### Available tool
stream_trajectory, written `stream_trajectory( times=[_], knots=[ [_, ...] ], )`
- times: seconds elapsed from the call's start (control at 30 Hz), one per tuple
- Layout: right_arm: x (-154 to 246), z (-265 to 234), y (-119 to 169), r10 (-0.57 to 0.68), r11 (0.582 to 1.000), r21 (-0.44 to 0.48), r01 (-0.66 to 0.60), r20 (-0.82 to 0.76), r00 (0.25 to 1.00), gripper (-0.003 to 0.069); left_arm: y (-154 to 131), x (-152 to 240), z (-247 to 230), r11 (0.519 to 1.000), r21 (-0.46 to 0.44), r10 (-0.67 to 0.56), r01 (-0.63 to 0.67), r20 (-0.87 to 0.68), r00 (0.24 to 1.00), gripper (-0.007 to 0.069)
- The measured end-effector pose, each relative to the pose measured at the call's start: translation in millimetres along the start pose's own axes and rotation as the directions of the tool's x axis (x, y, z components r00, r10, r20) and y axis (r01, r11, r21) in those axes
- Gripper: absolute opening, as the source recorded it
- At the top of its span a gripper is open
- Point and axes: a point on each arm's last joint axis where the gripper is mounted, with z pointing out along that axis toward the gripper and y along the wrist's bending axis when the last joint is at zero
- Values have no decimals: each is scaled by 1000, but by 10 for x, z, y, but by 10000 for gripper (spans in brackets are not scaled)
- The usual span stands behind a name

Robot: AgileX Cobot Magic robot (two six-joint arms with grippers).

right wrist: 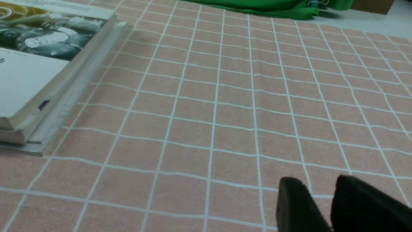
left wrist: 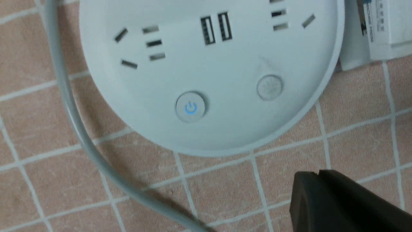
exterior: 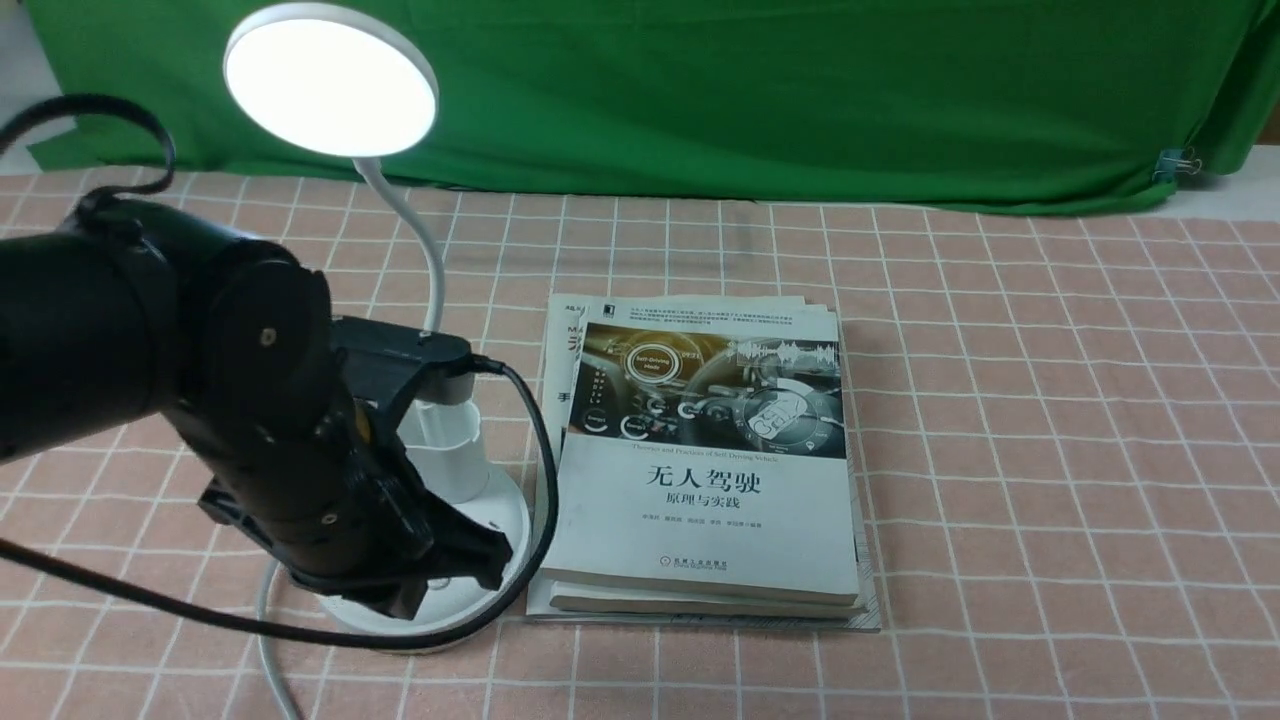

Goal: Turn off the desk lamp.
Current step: Use the left arm to press the button switch on the lamp holder

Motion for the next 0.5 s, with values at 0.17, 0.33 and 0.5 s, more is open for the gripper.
stream_trajectory(
  times=[0.17, 0.33, 0.5],
  knots=[
    [0, 0, 0, 0, 1000, 0, 0, 0, 1000, 240, 1, -139, 197, 1000, -3, 5, -5, -18, 1000, 3],
    [0, 0, 0, 0, 1000, 0, 0, 0, 1000, 240, 6, -221, 356, 1000, -5, 11, -11, -15, 1000, 3],
    [0, 0, 0, 0, 1000, 0, 0, 0, 1000, 240, 29, -262, 489, 1000, -3, -3, 3, -38, 999, 3]
  ],
)
